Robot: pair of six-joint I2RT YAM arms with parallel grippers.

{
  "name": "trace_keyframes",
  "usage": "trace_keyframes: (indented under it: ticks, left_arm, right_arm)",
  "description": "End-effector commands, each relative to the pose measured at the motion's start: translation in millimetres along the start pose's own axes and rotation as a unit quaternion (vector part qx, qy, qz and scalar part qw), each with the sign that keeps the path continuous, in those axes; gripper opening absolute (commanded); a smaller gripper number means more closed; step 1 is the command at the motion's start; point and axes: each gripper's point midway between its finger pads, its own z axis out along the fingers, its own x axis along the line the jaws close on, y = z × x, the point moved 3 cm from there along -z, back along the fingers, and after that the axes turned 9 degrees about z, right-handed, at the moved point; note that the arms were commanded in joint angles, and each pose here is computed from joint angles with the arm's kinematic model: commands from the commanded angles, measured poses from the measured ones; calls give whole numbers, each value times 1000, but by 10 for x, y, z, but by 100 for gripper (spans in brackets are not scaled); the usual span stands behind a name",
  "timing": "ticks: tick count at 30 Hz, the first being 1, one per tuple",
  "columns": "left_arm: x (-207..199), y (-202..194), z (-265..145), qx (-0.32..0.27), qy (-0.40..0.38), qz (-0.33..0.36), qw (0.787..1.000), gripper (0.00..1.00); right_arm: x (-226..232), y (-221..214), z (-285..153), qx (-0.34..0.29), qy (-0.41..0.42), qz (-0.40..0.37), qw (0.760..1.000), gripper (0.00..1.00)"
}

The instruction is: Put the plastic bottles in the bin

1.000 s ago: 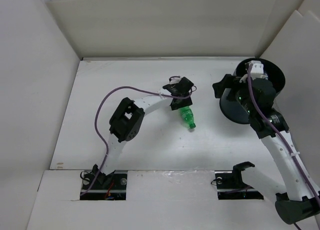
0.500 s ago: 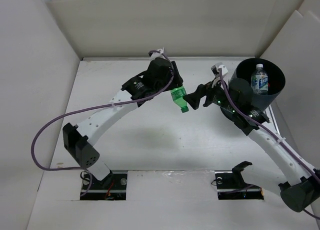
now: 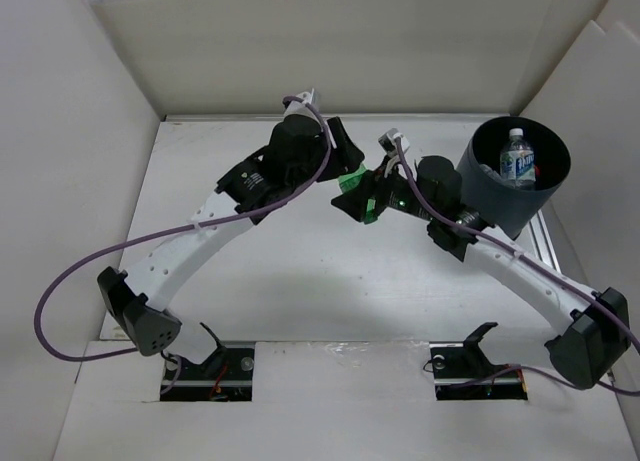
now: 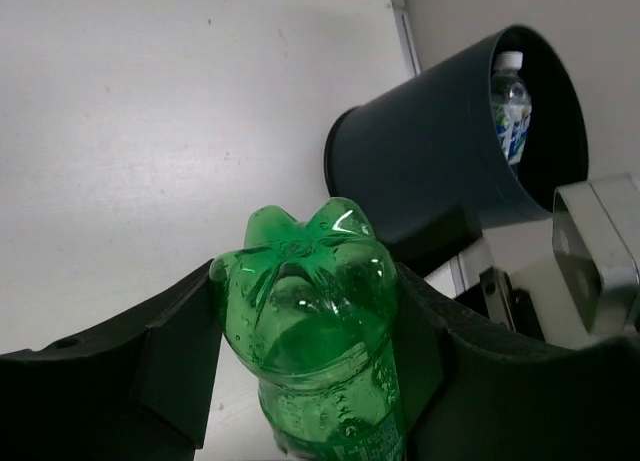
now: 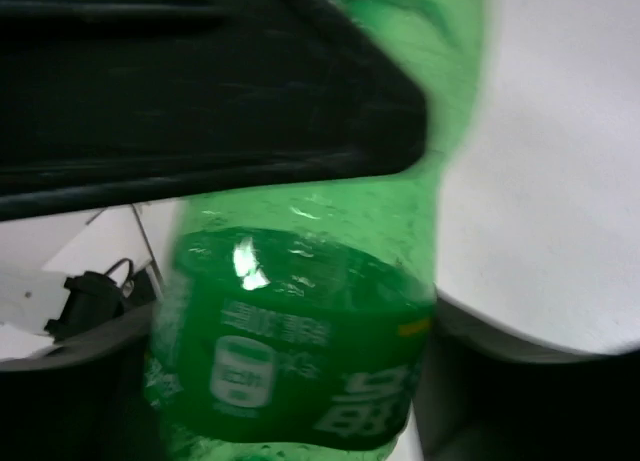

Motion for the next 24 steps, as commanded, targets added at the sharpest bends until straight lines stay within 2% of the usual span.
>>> trace_keyframes:
  ticks: [1, 2, 3, 4, 5, 9, 13, 17, 21, 23, 24]
  left_arm:
    - [-125, 105, -192, -22, -43, 2, 999, 12]
    - [-112, 94, -215, -22, -43, 2, 999, 31]
    - [-120, 116, -251, -26, -46, 2, 999, 60]
    - [-120, 116, -251, -26, -46, 2, 999, 100]
    - [-100, 130, -246, -31, -39, 1, 999, 100]
    - [-14, 310, -381, -57, 5, -13, 998, 100]
    - [212, 606, -676, -124, 87, -49, 987, 100]
    - [384, 703, -873, -149, 106, -53, 982, 100]
    - [481, 600, -858, -141, 118, -30, 982, 100]
    - [523, 511, -835, -129, 121, -20, 984, 100]
    - [517, 485, -810, -125, 117, -19, 985, 100]
  right_arm:
    - [201, 368, 36, -85, 29, -3, 996, 64]
    - [229, 388, 35, -89, 37, -6, 995, 40]
    - [221, 367, 39, -90, 38, -1, 995, 16]
    - [211, 432, 41, -107, 30, 8, 994, 3]
    - [179, 416, 25, -111, 21, 10, 994, 0]
    - [49, 509, -38, -134, -19, 9, 991, 0]
    - [-264, 722, -199, -151, -100, 6, 983, 0]
    - [-728, 954, -545, -183, -212, 11, 960, 1]
    - [-1198, 1233, -999, -214, -306, 47, 926, 1]
    - [-1540, 1333, -1349, -233, -364, 91, 897, 0]
    - [-1577, 1314, -1330, -229, -366, 94, 897, 0]
